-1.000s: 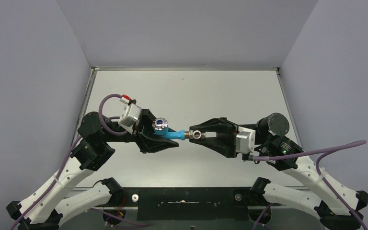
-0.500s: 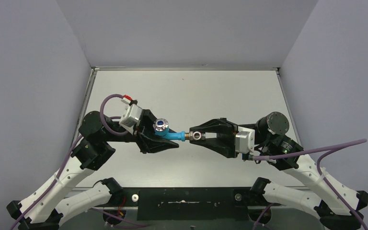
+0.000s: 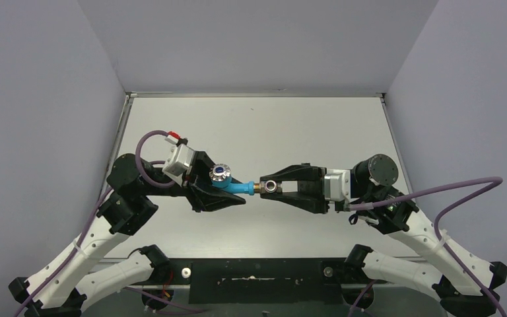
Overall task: Install the water faucets
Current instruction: Install the water faucet onto the adaptor.
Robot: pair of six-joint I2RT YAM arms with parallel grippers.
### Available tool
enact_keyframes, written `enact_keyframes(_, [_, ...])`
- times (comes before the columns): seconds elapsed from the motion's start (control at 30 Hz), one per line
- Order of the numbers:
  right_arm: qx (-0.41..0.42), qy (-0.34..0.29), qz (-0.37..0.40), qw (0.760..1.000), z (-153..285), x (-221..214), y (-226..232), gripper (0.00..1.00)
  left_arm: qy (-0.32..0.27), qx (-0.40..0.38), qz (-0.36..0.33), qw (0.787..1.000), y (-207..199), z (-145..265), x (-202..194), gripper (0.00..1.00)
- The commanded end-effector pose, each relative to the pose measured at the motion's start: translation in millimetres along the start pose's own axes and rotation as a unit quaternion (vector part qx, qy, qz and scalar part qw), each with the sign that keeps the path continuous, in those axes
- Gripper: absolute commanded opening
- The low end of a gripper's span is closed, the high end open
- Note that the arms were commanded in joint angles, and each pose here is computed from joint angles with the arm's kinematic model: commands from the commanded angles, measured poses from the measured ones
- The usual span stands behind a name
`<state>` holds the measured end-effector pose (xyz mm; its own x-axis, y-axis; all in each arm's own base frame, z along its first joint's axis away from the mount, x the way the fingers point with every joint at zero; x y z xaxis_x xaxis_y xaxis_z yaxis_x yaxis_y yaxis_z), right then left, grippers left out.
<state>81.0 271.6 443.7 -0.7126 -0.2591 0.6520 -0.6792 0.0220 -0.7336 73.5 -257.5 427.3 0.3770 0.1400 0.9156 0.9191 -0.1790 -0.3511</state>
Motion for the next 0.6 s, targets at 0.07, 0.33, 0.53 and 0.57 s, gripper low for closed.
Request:
enact_keyframes(0.07, [-0.033,-0.039,-0.048,0.998,-7.3,12.4,-8.3,0.00,-0.018,-0.004,-0.039,0.999,-4.7,-1.5,16.9,0.00])
enact_keyframes(0.33, [-0.054,-0.028,-0.123,0.990,-11.6,1.5,-4.8,0.00,0.001,0.007,-0.063,0.998,-0.2,-0.9,15.9,0.00])
enact_keyframes(0.53, [-0.074,-0.007,-0.143,0.987,-10.5,-6.0,-4.5,0.00,0.018,0.021,-0.088,0.996,6.7,-0.1,14.2,0.00])
enact_keyframes(0.57, [-0.077,-0.006,-0.147,0.986,-10.3,-5.8,-4.8,0.00,0.021,0.024,-0.094,0.995,8.3,-0.1,13.5,0.00])
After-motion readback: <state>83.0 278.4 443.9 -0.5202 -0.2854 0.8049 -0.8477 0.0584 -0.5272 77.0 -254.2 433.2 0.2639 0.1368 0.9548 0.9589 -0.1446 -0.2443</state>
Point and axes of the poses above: each gripper's point midway between its finger pads, its own z axis back along the fingers, its own y axis along the line the jaws close on, x = y × z, the point moved 2 cm from there along z, back along the fingers, and after that the axes turned 13 degrees about z, right-handed, at the moved point
